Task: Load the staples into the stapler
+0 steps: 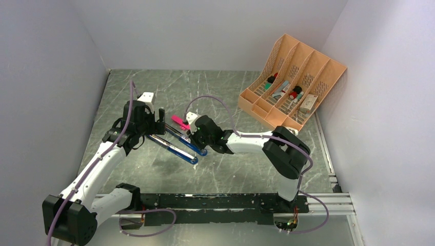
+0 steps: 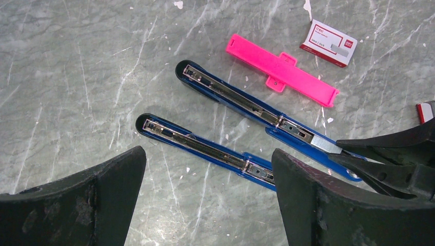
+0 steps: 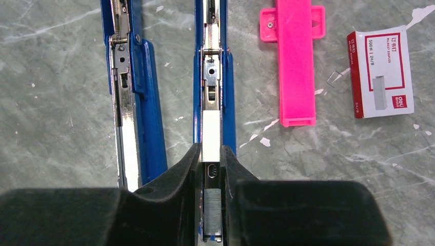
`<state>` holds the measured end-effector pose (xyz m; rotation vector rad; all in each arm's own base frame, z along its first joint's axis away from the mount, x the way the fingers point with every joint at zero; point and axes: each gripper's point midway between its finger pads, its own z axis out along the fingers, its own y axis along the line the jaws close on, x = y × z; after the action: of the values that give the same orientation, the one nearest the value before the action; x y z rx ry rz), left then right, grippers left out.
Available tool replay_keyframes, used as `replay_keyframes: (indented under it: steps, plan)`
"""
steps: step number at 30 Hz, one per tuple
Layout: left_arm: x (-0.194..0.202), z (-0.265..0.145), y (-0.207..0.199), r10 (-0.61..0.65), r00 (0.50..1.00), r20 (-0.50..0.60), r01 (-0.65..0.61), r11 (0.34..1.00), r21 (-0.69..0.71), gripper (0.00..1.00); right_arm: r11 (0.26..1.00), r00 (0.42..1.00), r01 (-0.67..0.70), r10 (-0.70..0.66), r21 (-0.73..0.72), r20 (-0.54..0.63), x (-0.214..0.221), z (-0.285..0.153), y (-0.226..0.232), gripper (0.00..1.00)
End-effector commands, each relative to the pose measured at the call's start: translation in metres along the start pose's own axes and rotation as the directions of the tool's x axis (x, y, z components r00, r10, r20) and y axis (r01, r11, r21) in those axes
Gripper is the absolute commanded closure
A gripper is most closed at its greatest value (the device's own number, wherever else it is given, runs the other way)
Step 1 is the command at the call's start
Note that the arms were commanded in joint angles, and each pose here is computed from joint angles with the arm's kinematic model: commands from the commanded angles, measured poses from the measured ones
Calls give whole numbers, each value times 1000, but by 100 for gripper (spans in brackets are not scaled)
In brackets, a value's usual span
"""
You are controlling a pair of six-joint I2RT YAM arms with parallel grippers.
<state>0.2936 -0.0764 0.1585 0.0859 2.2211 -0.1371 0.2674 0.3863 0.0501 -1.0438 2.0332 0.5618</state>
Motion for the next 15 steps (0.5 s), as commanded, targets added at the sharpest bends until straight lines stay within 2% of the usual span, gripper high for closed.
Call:
replay_keyframes:
  steps: [1, 8, 15]
  plan:
    - [-9, -1, -4, 6, 999, 33, -7, 1000, 22, 4, 1000, 998, -3, 2, -10, -62, 12, 3, 0, 97]
    - [-10, 0, -3, 6, 999, 33, -7, 1000, 21, 3, 1000, 1000, -3, 3, -6, -29, 6, -1, 0, 78]
    - [-10, -1, -4, 6, 999, 34, -7, 1000, 24, 4, 1000, 999, -1, 1, -4, 32, -4, -12, 0, 69]
